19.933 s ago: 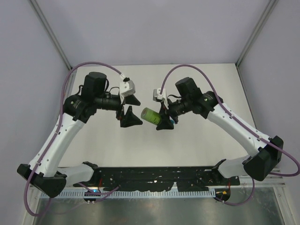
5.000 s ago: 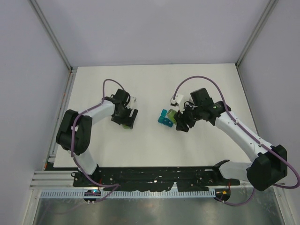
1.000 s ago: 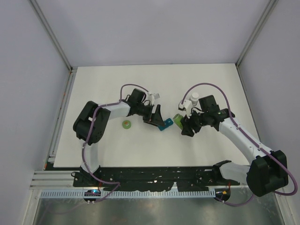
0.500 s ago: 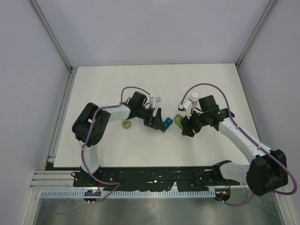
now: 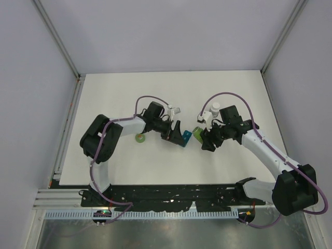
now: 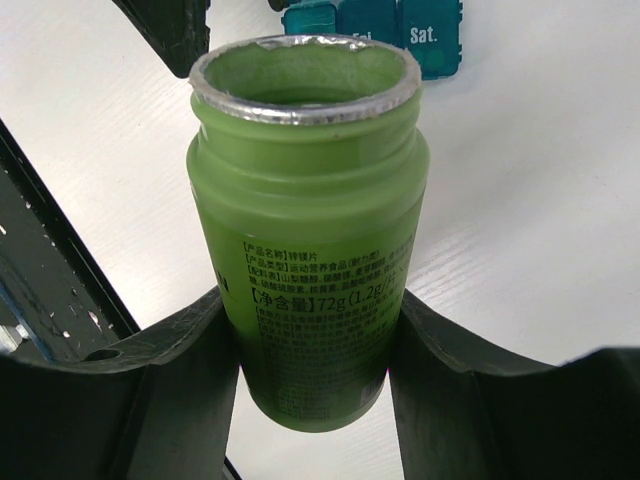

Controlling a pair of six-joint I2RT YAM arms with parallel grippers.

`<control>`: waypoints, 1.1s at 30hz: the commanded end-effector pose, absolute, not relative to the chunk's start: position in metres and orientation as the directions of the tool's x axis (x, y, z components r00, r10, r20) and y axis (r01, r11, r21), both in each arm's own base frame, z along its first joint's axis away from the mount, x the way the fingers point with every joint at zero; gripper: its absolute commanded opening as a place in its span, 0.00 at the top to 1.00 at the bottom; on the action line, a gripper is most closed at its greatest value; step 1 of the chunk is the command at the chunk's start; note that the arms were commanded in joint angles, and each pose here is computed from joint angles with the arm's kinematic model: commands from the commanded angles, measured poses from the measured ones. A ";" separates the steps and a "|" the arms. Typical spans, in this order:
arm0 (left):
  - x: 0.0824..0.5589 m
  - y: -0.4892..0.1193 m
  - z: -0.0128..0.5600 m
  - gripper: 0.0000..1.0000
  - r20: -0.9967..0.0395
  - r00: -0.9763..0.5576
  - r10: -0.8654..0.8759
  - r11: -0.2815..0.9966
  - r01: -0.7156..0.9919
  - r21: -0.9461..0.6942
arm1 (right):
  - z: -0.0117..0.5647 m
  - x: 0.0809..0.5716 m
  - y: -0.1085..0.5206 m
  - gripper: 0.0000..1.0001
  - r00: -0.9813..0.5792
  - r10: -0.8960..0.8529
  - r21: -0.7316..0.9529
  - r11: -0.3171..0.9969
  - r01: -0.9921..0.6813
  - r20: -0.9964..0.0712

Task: Sort the pills into containers
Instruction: Adjust the pill container at the center of the board, then pour the pill into the pill container.

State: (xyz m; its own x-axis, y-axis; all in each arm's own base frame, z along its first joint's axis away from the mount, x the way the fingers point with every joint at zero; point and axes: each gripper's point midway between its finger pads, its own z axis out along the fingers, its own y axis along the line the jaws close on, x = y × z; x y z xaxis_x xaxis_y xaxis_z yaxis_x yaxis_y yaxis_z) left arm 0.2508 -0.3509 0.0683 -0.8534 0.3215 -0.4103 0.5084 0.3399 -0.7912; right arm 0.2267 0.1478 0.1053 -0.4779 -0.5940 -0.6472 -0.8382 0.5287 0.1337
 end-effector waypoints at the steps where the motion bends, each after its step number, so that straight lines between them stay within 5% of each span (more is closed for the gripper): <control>1: 0.249 -0.354 0.084 0.16 -0.471 -0.822 0.322 0.282 0.558 -0.781 | 0.109 0.232 0.148 0.94 -0.459 -0.589 0.115 0.527 -0.842 -0.665; 20: 0.292 -0.318 0.105 0.10 -0.622 -0.741 0.253 0.406 0.665 -0.627 | 0.116 0.225 0.153 0.94 -0.427 -0.592 0.124 0.483 -0.867 -0.684; 33: 0.274 -0.336 0.224 0.02 -0.830 -0.506 0.235 0.199 0.861 -0.469 | 0.171 0.221 0.196 0.95 -0.287 -0.550 0.122 0.317 -0.941 -0.784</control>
State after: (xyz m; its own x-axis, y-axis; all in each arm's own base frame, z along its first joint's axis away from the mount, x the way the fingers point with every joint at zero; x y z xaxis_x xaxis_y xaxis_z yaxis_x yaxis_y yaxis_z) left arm 0.2841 -0.3226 0.1730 -0.6048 0.2553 -0.7543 0.7904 0.3087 -0.5292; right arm 0.2125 0.1697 0.1232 -0.4193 -0.5903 -0.6897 -0.8905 0.4151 0.1861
